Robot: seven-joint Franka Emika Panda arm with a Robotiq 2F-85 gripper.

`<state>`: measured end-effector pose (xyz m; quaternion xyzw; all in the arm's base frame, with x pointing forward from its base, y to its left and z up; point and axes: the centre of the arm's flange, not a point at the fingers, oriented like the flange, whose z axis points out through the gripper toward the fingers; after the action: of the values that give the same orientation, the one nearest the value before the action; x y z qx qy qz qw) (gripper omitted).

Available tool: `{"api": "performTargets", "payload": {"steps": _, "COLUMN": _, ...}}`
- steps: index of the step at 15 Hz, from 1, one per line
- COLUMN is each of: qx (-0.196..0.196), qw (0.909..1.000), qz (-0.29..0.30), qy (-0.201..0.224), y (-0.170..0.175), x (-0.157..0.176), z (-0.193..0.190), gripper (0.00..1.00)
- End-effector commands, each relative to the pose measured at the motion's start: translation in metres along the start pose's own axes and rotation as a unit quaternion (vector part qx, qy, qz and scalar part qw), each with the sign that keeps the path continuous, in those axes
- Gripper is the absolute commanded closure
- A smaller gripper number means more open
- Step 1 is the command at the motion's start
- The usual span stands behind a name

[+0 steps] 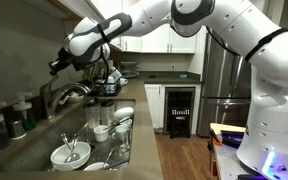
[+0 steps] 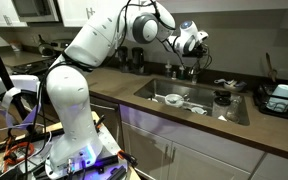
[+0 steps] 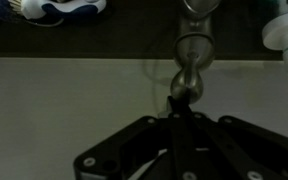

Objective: Turn off the faucet of the sink.

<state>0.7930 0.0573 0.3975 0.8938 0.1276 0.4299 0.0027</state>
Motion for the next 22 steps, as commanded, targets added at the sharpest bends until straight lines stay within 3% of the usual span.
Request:
{"api": "performTargets", "payload": {"steps": 1, "qx": -0.007, "qw": 0.9998, "qz": -0.018, "qy": -0.008, "y": -0.007, "x": -0.022, "z": 0.001, "gripper": 0.97}}
{"api": "performTargets", "payload": {"steps": 9, "qx": -0.040, "qw": 0.9986, "qz": -0.030, "qy": 0.015, "y": -0.002, "x": -0.017, "z": -0.002, "gripper": 0.97}}
{"api": "performTargets", "payload": {"steps": 22, "qx": -0.062, "qw": 0.9974, "qz": -0.023, "qy": 0.027, "y": -0.004, "x": -0.051, "z": 0.005, "gripper": 0.97}}
